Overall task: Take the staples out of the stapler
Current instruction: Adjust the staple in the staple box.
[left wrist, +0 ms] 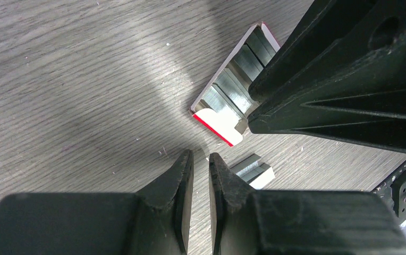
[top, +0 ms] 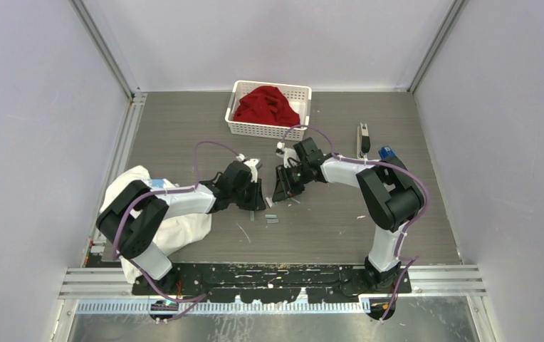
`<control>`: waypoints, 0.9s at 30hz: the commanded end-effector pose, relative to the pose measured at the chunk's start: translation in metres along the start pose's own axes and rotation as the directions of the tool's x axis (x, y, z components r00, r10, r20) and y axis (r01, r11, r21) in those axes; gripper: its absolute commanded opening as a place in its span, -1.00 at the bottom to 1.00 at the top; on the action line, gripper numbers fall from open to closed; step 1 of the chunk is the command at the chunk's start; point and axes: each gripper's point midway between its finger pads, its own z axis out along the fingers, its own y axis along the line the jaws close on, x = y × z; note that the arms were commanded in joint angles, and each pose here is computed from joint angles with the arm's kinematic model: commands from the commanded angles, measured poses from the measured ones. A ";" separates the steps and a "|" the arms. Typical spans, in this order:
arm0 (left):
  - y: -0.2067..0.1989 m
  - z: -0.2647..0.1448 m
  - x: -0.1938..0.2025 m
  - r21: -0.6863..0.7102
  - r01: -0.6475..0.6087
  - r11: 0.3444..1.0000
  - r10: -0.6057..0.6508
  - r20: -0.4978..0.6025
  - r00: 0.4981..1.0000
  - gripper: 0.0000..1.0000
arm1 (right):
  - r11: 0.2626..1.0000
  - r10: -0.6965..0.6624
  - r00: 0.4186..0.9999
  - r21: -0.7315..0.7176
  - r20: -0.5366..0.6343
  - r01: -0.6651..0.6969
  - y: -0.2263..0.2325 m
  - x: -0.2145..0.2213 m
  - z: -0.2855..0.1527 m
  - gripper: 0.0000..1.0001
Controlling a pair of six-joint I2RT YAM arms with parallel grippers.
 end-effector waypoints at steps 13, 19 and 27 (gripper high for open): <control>0.005 0.002 -0.002 -0.030 -0.024 0.999 0.024 0.007 1.000 -0.64 | 0.997 -0.068 0.996 0.028 0.051 0.067 0.005 -0.021 -0.004 -0.33; 0.006 0.004 0.000 -0.028 -0.022 0.999 0.022 0.000 1.000 -0.64 | 0.997 -0.074 0.996 0.033 0.046 0.073 0.004 -0.020 -0.003 -0.30; 0.006 0.004 0.000 -0.028 -0.023 0.999 0.023 -0.001 1.000 -0.64 | 0.997 -0.079 0.996 -0.005 0.036 0.079 0.012 -0.017 -0.002 -0.29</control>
